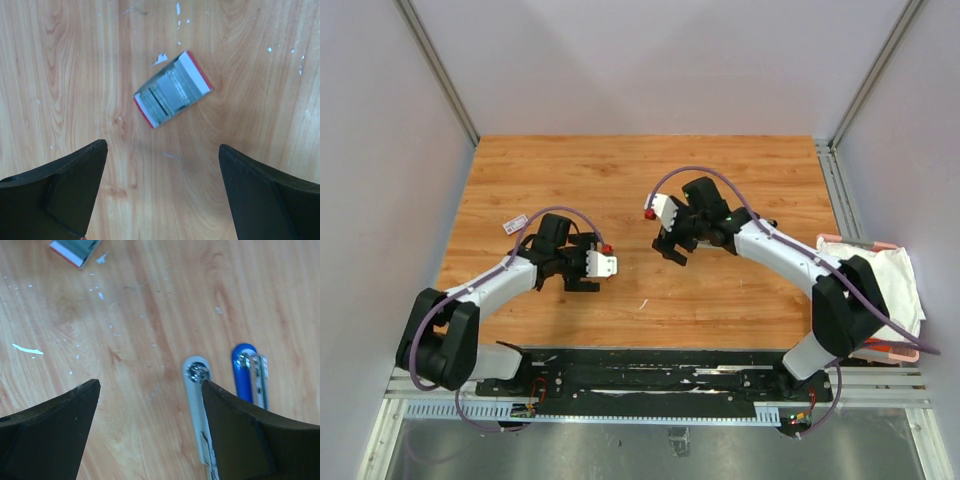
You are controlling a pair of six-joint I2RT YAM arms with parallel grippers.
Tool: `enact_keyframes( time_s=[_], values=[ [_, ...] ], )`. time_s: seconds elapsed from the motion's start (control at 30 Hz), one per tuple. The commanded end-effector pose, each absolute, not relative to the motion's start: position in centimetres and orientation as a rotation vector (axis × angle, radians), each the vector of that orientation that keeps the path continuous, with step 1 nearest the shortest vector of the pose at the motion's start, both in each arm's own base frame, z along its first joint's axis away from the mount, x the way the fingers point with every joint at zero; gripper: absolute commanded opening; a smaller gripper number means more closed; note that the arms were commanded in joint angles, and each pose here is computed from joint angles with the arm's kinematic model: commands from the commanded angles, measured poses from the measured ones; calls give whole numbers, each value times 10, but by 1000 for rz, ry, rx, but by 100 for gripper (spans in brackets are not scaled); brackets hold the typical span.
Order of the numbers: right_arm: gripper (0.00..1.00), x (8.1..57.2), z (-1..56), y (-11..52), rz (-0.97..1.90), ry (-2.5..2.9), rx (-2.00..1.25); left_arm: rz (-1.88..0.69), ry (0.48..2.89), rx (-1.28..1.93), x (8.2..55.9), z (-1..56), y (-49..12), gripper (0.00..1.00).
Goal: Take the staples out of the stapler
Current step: Move the staple box to the center of the board.
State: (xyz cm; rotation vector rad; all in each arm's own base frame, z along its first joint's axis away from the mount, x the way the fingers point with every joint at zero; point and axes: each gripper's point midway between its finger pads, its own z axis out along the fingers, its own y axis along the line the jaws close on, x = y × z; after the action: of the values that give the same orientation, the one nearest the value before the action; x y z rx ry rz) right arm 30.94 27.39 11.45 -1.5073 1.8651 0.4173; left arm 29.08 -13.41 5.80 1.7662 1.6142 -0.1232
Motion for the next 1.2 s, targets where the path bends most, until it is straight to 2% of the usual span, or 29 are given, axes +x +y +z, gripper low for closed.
enact_keyframes(
  time_s=[0.0, 0.4, 0.7, 0.8, 0.97, 1.17],
  values=[
    [85, 324, 140, 246, 368, 1873, -1382, -28, 1474, 1854, 306, 56, -153, 98],
    [85, 348, 172, 202, 337, 1877, -1189, 128, 1487, 1869, 334, 40, -187, 98],
    [85, 349, 164, 199, 344, 1899, -1195, 227, 1626, 1710, 380, 51, -205, 98],
    [85, 348, 161, 198, 355, 1909, -1202, 230, 1622, 1679, 380, 65, -202, 98],
    [85, 346, 160, 200, 382, 1909, -1208, 163, 1711, 1582, 368, 97, -167, 98],
    [85, 342, 160, 207, 434, 1903, -1223, 110, 1963, 1327, 380, 118, -78, 98]
  ],
)
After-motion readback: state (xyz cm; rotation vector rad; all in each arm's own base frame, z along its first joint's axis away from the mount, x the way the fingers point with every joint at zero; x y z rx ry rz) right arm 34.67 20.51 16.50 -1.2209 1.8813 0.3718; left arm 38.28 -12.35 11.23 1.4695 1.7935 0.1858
